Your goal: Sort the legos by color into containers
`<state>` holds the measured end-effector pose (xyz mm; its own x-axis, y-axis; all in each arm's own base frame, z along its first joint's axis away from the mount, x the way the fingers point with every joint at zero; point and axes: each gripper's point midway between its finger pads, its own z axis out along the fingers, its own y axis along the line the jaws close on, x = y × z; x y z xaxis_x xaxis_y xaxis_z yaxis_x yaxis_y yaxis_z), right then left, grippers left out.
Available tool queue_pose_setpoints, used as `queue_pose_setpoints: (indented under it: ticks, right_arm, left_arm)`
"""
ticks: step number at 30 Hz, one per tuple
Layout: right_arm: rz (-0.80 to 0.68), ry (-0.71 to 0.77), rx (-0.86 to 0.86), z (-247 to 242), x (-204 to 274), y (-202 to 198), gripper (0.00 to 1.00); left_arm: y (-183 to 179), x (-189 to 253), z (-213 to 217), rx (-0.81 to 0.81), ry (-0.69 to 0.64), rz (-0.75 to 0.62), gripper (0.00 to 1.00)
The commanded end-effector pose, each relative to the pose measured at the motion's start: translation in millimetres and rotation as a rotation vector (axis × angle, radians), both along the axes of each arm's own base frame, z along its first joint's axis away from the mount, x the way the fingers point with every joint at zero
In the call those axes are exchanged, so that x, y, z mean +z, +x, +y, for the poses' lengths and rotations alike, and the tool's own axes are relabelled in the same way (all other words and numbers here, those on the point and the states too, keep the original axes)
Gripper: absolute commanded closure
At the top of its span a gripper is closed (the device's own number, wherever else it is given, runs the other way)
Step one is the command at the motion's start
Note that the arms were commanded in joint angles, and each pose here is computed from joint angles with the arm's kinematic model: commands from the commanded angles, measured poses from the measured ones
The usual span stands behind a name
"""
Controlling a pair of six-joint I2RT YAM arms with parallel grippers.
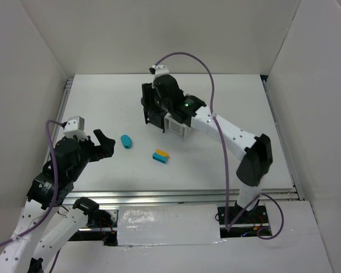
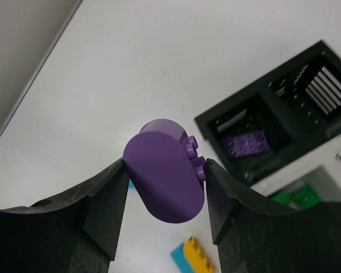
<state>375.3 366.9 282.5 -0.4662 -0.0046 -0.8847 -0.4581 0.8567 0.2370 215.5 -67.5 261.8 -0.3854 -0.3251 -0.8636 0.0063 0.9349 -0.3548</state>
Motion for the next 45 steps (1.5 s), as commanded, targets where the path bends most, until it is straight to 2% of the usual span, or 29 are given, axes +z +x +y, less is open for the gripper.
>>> queue_pose_setpoints:
  ticks: [1,5,10,12,13,14,16,19,22,23,26,28,31,32,33,34,35,36,37,41,42,45]
  right_arm:
    - [-0.001,-0.135,-0.083,-19,-17,47,0.78]
    - [0.032,-0.167,-0.113,-22,-34,84,0.77]
    - [0.059,-0.195,-0.099,-28,-57,99,0.72]
    - [0.071,-0.205,-0.090,-27,-65,100,0.64]
    - [0.070,-0.207,-0.089,-28,-65,100,0.64]
    - [0.067,-0.204,-0.088,-27,-64,100,0.51]
    - [0.059,-0.195,-0.077,-26,-59,99,0.35]
    - [0.046,-0.187,-0.074,-25,-51,98,0.28]
    - [0.035,-0.196,-0.097,-31,-46,101,0.25]
    - [0.033,-0.198,-0.099,-32,-46,101,0.20]
    - [0.037,-0.202,-0.116,-36,-42,99,0.20]
    - [0.050,-0.182,-0.120,-44,-31,85,0.20]
    - [0.070,-0.076,-0.170,-65,-9,50,0.17]
    - [0.024,-0.013,-0.182,-80,25,32,0.01]
    - [0.066,-0.031,-0.193,-90,3,18,0.00]
    - [0.066,-0.014,-0.206,-99,6,8,0.00]
    - [0.076,0.007,-0.217,-106,7,-2,0.00]
    - [0.076,0.023,-0.218,-120,8,-21,0.00]
    - [0.081,0.038,-0.221,-124,8,-30,0.00]
    - [0.105,0.056,-0.179,-144,2,-70,0.00]
    - [0.108,0.059,-0.171,-145,2,-75,0.00]
    - [0.114,0.073,-0.142,-152,-2,-93,0.00]
  left_arm:
    - [3,5,5,0.037,-0.008,-0.017,0.01]
    - [3,5,4,0.029,-0.007,-0.017,0.00]
    - [4,4,1,0.018,-0.006,-0.010,0.01]
    - [4,4,0,0.012,-0.008,-0.010,0.01]
    - [4,3,0,0.009,-0.007,-0.007,0.01]
    - [5,3,-1,0.007,-0.007,-0.009,0.01]
    - [5,2,-2,0.001,-0.007,-0.005,0.00]
    - [6,1,-4,-0.007,-0.009,0.001,0.00]
    - [7,-2,-6,-0.017,-0.006,0.012,0.00]
    - [7,-3,-8,-0.024,-0.007,0.015,0.01]
    - [8,-4,-12,-0.043,-0.007,0.021,0.00]
    - [11,-4,-19,-0.077,-0.015,0.013,0.01]
    - [16,-25,-43,-0.176,-0.037,0.099,0.01]
    - [15,-31,-54,-0.223,-0.051,0.132,0.01]
    - [17,-36,-60,-0.236,-0.057,0.155,0.01]
    - [20,-49,-68,-0.230,-0.074,0.209,0.00]
    - [19,-56,-85,-0.280,-0.077,0.215,0.00]
    - [21,-62,-90,-0.260,-0.064,0.218,0.00]
    - [16,-79,-113,-0.295,-0.041,0.274,0.00]
    - [28,-115,-155,-0.311,0.061,0.346,0.01]
    - [34,-134,-159,-0.296,0.110,0.380,0.01]
    - [45,-143,-172,-0.303,0.151,0.377,0.02]
